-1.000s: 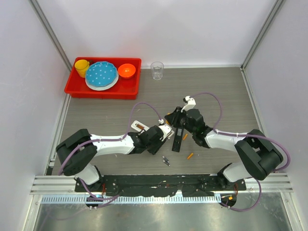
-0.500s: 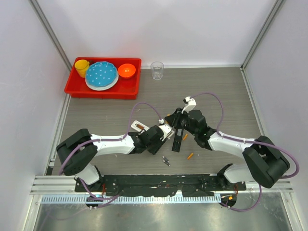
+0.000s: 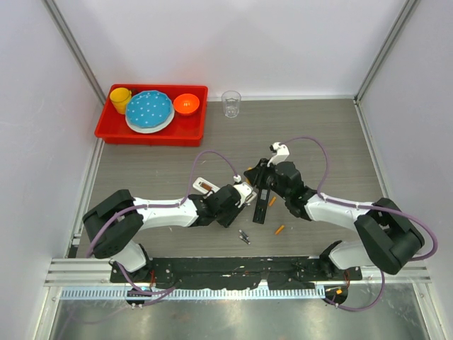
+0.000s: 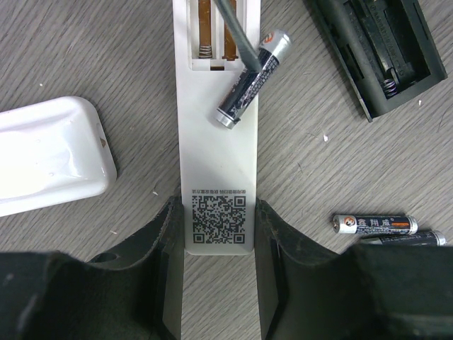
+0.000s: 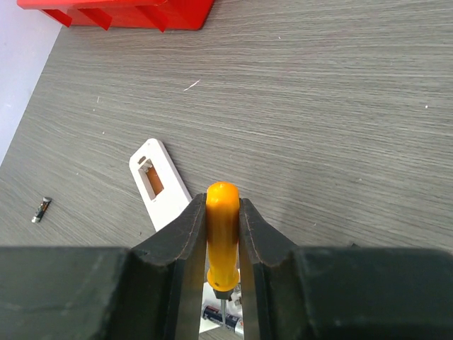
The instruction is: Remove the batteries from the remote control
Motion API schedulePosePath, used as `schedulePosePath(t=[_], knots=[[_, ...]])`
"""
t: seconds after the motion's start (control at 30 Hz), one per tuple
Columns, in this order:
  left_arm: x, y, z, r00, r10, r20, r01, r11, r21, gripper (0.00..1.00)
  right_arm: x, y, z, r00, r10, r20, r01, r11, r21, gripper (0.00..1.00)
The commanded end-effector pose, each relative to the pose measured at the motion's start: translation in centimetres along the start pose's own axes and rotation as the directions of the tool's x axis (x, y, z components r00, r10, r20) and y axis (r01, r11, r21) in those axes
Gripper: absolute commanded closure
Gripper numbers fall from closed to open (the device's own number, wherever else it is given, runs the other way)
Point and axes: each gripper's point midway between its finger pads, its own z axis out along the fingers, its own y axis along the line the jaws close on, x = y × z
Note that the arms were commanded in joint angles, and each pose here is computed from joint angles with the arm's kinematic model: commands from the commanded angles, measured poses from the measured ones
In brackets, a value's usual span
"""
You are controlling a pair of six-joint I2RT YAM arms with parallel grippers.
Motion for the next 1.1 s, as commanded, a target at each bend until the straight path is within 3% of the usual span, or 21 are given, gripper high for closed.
schedulePosePath(t=[0.0, 0.57, 0.9, 1.07], knots=[[1.4, 0.5, 0.5, 0.999, 0.003, -0.051, -0.004, 1.0, -0.022, 1.0, -2.5, 1.3, 1.3, 0.996, 0.01, 0.085, -0.008, 1.0, -0.027, 0.99], [1.5, 0.6, 0.6, 0.998, 0.004, -0.055, -0.005, 1.0, -0.025, 1.0, -1.9, 1.1, 0.7, 0.998, 0.004, 0.065, -0.002, 1.0, -0.027, 0.99], [0.5, 0.8, -0.3, 1.0, -0.017, -0.001, 0.017, 0.999, -0.028, 1.0, -5.1, 1.2, -1.6, 0.993, 0.021, 0.12, -0.018, 1.0, -0.026, 0.99], [-2.2, 0.4, -1.7, 0.996, -0.045, 0.08, 0.045, 0.999, 0.0, 1.0, -7.5, -1.0, -4.2, 0.981, 0.093, 0.169, -0.092, 0.996, -0.012, 0.99]])
